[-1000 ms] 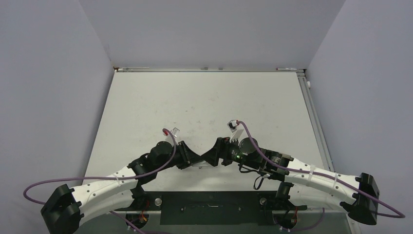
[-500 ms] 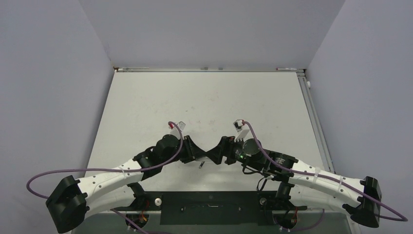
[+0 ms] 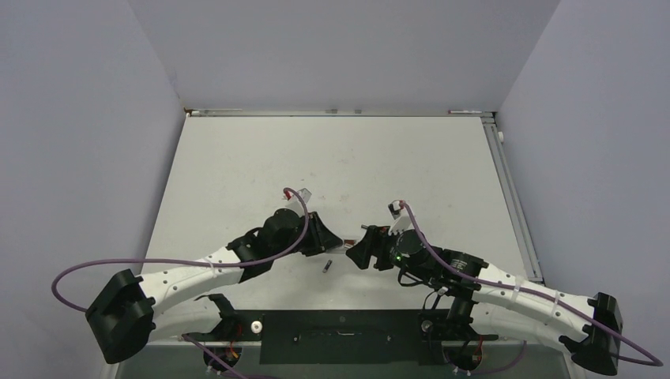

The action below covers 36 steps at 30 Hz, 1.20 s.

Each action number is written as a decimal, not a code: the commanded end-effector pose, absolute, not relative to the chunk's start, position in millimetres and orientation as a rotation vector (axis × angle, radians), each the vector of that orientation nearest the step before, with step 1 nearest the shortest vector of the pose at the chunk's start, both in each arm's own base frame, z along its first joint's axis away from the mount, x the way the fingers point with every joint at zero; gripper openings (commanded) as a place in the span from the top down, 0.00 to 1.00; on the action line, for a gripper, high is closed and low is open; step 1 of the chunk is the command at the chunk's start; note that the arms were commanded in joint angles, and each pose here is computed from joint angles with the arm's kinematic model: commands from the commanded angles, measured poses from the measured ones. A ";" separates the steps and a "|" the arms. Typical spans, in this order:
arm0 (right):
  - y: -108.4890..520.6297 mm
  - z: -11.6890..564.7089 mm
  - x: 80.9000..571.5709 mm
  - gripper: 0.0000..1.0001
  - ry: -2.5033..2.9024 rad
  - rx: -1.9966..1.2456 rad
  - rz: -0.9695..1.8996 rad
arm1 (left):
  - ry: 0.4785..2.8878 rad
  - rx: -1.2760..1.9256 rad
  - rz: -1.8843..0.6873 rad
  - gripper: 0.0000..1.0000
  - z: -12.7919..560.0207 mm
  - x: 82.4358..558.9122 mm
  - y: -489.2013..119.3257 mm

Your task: Load the batteries into the remote control

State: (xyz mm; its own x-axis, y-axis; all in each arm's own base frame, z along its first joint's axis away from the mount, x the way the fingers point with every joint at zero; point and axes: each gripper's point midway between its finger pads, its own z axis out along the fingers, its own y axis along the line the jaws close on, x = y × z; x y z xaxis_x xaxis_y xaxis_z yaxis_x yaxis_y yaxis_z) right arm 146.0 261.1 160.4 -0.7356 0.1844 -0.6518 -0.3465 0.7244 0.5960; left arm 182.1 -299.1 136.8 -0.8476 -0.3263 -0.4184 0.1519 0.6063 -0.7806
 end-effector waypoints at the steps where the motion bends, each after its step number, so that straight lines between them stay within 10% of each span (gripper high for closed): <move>1: 249.9 160.7 151.7 0.30 2.181 -0.098 0.909 | 2.183 -0.061 -1.213 1.00 170.5 196.0 -315.5; 36: 231.9 148.9 141.4 0.29 2.281 -0.263 0.782 | 2.228 -0.151 -1.285 1.00 166.1 174.3 -287.5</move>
State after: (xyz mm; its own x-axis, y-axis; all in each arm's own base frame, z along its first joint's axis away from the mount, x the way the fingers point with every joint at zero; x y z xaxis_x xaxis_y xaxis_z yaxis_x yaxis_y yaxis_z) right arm 141.4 227.2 132.8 -0.7453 0.0726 -0.6627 -0.3418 0.8119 0.4734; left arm 183.3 -288.6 140.4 -0.8364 -0.3065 -0.4544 0.1824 0.6261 -0.7581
